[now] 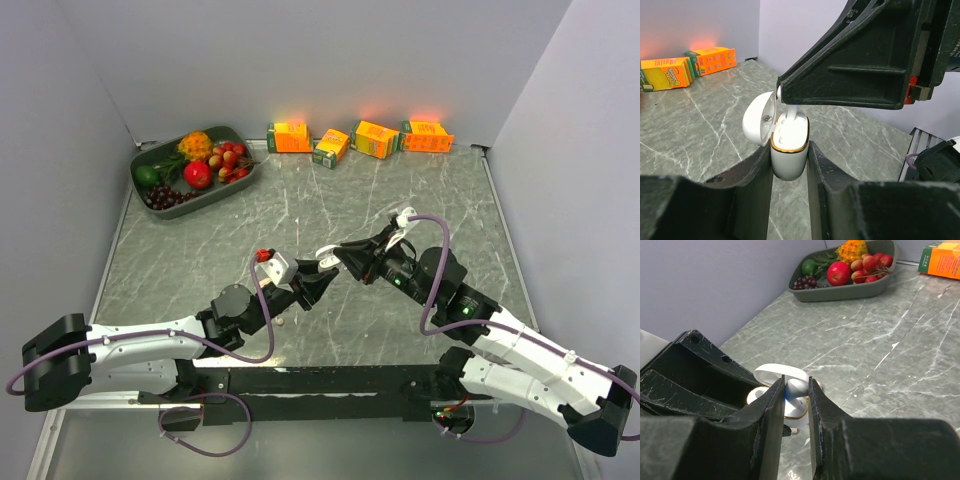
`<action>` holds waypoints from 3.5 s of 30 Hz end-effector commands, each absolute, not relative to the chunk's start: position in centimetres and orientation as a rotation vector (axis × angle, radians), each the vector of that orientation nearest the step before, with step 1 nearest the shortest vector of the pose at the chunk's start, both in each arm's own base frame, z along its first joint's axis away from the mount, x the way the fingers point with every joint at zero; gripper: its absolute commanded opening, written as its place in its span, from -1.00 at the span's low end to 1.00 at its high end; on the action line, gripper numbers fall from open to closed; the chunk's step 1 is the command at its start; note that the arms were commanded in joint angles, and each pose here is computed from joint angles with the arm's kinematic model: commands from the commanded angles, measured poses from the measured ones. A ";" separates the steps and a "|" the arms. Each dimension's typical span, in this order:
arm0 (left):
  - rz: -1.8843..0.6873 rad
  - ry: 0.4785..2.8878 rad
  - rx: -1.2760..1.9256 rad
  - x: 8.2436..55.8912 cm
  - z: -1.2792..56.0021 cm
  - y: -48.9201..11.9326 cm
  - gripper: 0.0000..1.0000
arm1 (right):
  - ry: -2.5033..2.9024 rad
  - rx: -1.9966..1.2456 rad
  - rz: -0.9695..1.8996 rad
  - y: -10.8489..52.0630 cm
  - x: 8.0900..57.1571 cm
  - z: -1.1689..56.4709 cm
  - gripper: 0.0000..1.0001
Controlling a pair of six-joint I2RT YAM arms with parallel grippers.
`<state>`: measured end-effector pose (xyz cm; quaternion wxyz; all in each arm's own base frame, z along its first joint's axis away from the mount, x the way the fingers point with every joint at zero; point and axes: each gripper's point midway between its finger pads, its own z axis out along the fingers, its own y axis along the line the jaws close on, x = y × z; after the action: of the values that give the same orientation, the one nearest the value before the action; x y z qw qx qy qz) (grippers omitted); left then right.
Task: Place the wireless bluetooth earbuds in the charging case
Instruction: Place the earbud in the charging case.
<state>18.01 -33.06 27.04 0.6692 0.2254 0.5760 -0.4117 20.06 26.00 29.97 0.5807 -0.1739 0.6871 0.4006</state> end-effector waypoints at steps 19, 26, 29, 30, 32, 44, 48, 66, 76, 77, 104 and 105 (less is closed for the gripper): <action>-0.954 1.227 0.412 18.2 30.0 -32.1 -0.98 | 1.584 -0.440 1.001 26.7 18.8 31.7 -0.26; -0.953 1.227 0.411 18.2 29.9 -32.1 -0.98 | 1.582 -0.432 1.000 26.6 18.8 31.8 -0.17; -0.954 1.229 0.411 18.2 29.9 -32.1 -0.98 | 1.579 -0.427 1.003 26.6 18.8 32.0 -0.09; -0.952 1.231 0.410 18.3 29.8 -32.1 -0.98 | 1.576 -0.426 1.005 26.6 18.7 32.1 -0.07; -0.952 1.233 0.409 18.3 29.7 -32.1 -0.98 | 1.568 -0.427 1.010 26.5 18.6 32.5 0.01; -0.945 1.228 0.404 18.3 29.8 -32.0 -0.98 | 1.553 -0.404 1.010 25.9 18.4 33.5 0.20; -0.946 1.224 0.398 18.4 29.9 -31.9 -0.98 | 1.541 -0.415 1.014 25.7 18.1 34.2 0.25; -0.944 1.115 0.469 17.0 30.8 -31.0 -0.98 | 1.643 -0.302 0.836 22.9 19.9 34.4 -0.30; -0.941 1.062 0.530 15.8 30.1 -30.2 -0.98 | 1.706 -0.370 0.800 23.8 20.2 33.7 0.07; -0.941 1.061 0.526 15.8 30.1 -30.0 -0.98 | 1.717 -0.377 0.799 24.1 20.3 33.5 0.12; -0.923 1.075 0.492 16.3 30.2 -29.6 -0.98 | 1.759 -0.420 0.818 25.0 19.9 32.3 0.19; -0.923 1.077 0.491 16.3 30.1 -29.6 -0.98 | 1.755 -0.422 0.824 25.0 19.9 32.5 0.19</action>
<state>16.45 -30.21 28.19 0.7153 0.2465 0.5124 -0.4064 20.10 25.06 29.12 0.5191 -0.1849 0.7686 0.3250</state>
